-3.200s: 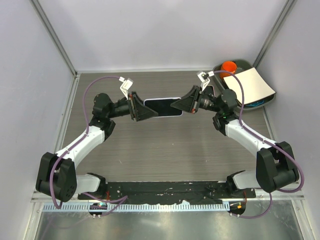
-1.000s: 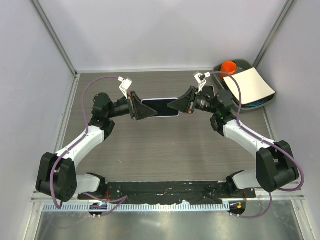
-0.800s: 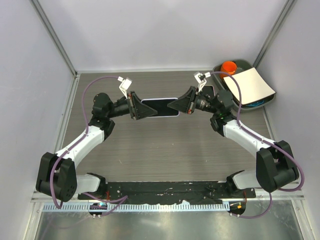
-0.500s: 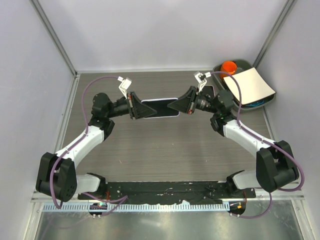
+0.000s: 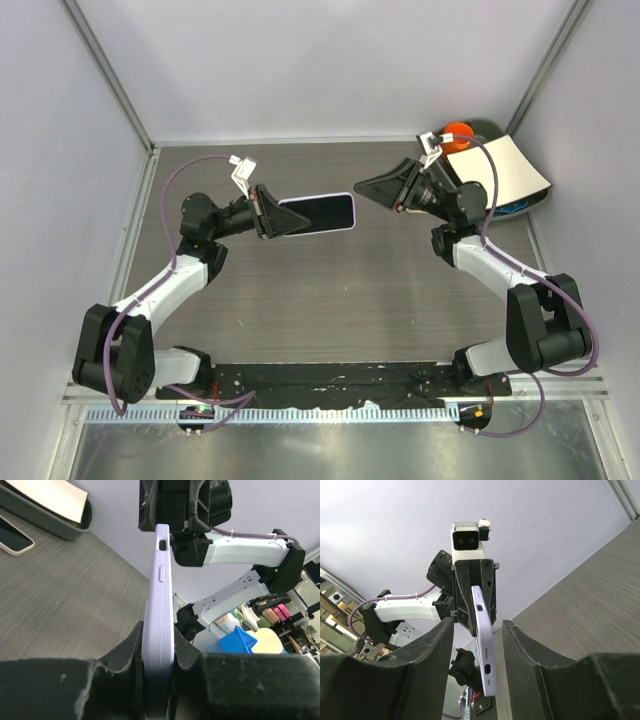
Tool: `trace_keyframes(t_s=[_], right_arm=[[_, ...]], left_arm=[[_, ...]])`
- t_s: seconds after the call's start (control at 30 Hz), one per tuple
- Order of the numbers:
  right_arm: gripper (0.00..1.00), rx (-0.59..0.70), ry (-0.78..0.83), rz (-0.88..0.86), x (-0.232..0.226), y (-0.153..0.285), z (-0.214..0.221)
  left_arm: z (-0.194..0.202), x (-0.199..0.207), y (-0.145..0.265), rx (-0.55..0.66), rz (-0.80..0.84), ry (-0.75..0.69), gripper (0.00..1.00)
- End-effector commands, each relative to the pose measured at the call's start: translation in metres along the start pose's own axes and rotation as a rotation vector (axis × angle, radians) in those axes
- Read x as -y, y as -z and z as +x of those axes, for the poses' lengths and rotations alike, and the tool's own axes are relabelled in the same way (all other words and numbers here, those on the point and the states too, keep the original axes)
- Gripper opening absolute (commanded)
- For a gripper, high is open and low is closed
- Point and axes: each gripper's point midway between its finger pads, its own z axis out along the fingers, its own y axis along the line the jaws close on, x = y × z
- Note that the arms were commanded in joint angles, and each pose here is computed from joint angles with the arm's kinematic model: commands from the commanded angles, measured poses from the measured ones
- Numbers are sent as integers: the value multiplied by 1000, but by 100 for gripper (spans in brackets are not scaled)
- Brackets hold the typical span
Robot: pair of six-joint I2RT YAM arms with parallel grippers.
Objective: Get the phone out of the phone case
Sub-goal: Remove the phone case from the phone.
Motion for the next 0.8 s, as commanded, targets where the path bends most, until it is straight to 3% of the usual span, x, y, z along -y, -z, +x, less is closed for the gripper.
trace_keyframes(t_s=[0.0,0.33,0.57,0.77], right_arm=[[49,54,-7,-47,-11,2,-7],[47,44,-22,-39,-5,-4,1],[36,32,-37,-51,-6,-10,7],[34,34,-76,-54,-4,-13,7]], left_arm=[[-26,25,1,89,61,-121,0],[-24,22,1,89,58,-119,0],[-19,19,2,81,55,-125,0],[-17,17,2,74,56,-131,0]])
